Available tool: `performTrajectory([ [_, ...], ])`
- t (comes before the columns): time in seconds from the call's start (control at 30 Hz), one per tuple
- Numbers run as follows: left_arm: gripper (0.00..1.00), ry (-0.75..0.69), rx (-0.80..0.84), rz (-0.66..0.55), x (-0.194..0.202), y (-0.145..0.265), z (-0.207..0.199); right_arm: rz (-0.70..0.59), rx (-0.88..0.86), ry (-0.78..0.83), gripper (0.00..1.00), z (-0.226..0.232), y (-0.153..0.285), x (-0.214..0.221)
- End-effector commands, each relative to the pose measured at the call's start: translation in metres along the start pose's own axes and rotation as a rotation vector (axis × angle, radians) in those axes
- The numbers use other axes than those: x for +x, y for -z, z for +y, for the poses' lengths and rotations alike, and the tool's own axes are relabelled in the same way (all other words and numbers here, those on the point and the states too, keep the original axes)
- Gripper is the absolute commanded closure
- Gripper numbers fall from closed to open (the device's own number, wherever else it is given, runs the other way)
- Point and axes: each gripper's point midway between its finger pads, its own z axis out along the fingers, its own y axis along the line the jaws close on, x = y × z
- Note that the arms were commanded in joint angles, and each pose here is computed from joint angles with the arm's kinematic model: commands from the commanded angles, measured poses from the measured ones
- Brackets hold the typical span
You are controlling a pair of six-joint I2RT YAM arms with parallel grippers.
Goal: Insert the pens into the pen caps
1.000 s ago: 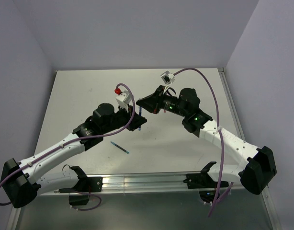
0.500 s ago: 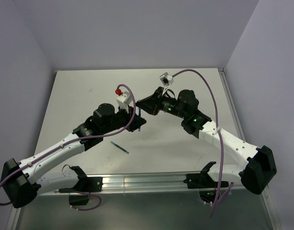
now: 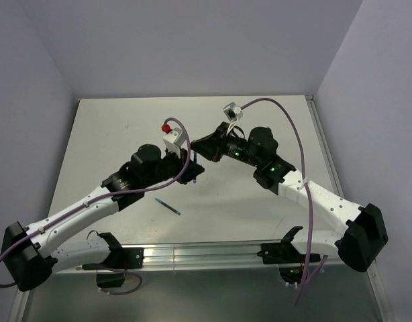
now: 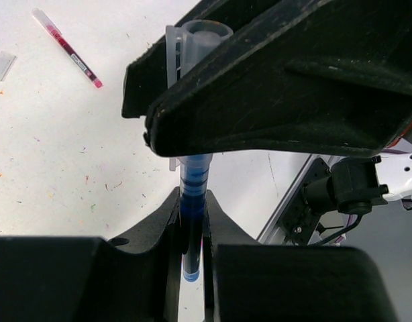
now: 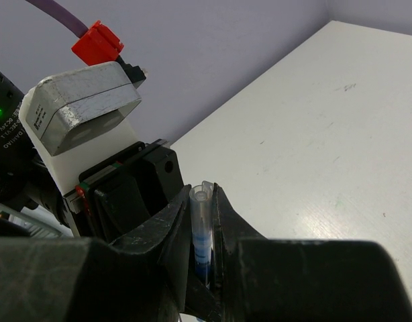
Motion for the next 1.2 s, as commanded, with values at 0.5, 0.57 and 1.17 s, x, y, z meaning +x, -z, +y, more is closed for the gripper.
performTrajectory([
  [0.5, 1.00, -0.029, -0.026, -0.304, -0.105, 0.009, -0.012, 0.181, 0.045, -0.062, 1.00, 0.016, 0.011, 0.039],
  [0.57, 0.96, -0.025, -0.001, -0.246, -0.092, 0.005, -0.014, 0.125, 0.150, -0.064, 1.00, 0.000, 0.005, 0.011],
  [1.17, 0.51, -0.019, -0.071, -0.204, -0.068, 0.073, -0.010, 0.200, 0.850, -0.046, 1.00, -0.261, 0.037, -0.059],
])
